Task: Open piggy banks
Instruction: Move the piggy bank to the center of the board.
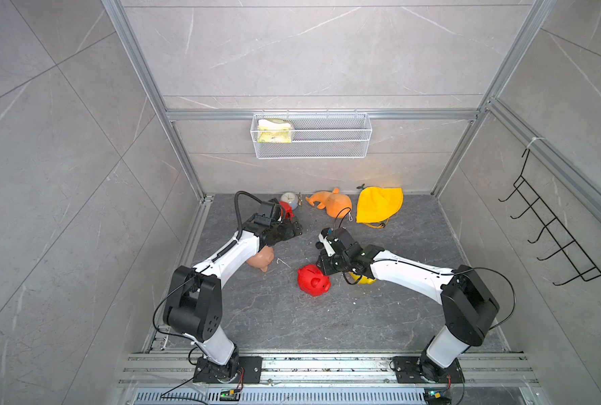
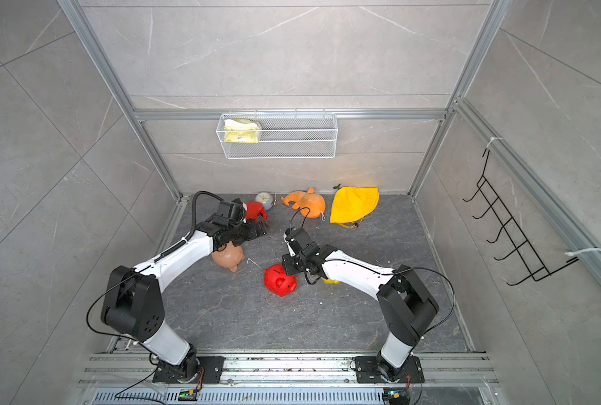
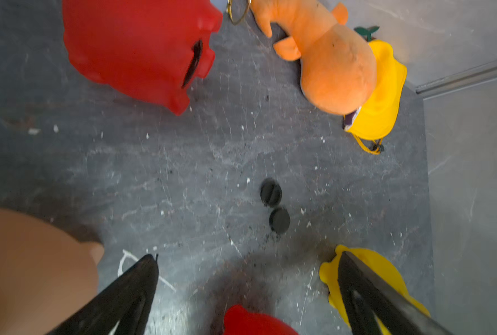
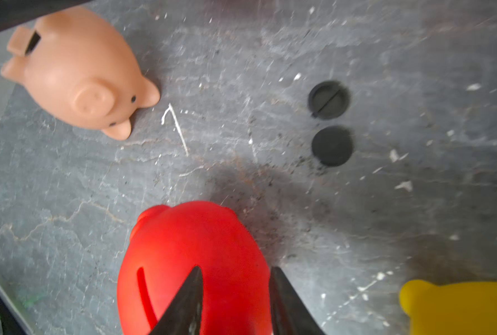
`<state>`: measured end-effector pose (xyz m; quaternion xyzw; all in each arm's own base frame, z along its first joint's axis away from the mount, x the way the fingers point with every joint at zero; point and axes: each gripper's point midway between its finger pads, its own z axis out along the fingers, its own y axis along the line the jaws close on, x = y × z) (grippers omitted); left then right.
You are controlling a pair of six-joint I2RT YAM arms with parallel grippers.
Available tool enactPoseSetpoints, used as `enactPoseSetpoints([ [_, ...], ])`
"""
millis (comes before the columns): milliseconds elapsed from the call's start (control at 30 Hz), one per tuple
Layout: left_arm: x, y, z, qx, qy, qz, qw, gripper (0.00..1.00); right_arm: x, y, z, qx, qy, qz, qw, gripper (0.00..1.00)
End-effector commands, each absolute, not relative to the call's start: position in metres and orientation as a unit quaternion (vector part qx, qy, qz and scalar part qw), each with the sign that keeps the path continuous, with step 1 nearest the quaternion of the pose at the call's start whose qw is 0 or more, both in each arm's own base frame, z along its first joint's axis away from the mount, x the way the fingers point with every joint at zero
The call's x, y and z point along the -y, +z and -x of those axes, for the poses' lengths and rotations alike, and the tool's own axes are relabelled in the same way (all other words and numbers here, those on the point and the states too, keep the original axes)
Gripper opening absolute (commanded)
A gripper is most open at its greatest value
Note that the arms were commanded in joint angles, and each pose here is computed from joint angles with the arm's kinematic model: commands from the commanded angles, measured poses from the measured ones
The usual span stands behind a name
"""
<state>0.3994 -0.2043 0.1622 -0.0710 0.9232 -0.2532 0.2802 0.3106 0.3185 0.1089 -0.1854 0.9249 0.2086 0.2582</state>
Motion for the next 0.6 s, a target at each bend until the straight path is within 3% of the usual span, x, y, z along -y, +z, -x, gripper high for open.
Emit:
enactPoseSetpoints([
  [0,0.211,0.167,-0.366,-0.924,-0.273,0.080,0.257,0.98,-0.324,0.109,-0.285,-0.923,0.230,0.186,0.245,0.40],
  [133,0.217,0.162,-0.333,-0.929,-0.262,0.075,0.251,0.98,-0.339,0.111,-0.258,-0.918,0.260,0.188,0.234,0.40],
  [300,0.218,0.153,-0.295,-0.931,-0.255,0.082,0.247,0.99,-0.333,0.112,-0.241,-0.924,0.248,0.174,0.234,0.64],
  [400,0.214,0.147,-0.271,-0.936,-0.246,0.068,0.241,0.96,-0.311,0.115,-0.246,-0.930,0.203,0.163,0.259,0.66],
  [467,0.210,0.138,-0.253,-0.942,-0.241,0.049,0.228,0.83,-0.297,0.118,-0.248,-0.931,0.174,0.165,0.275,0.66],
  [567,0.202,0.128,-0.222,-0.954,-0.228,0.016,0.196,0.52,-0.287,0.119,-0.249,-0.934,0.145,0.176,0.276,0.66],
])
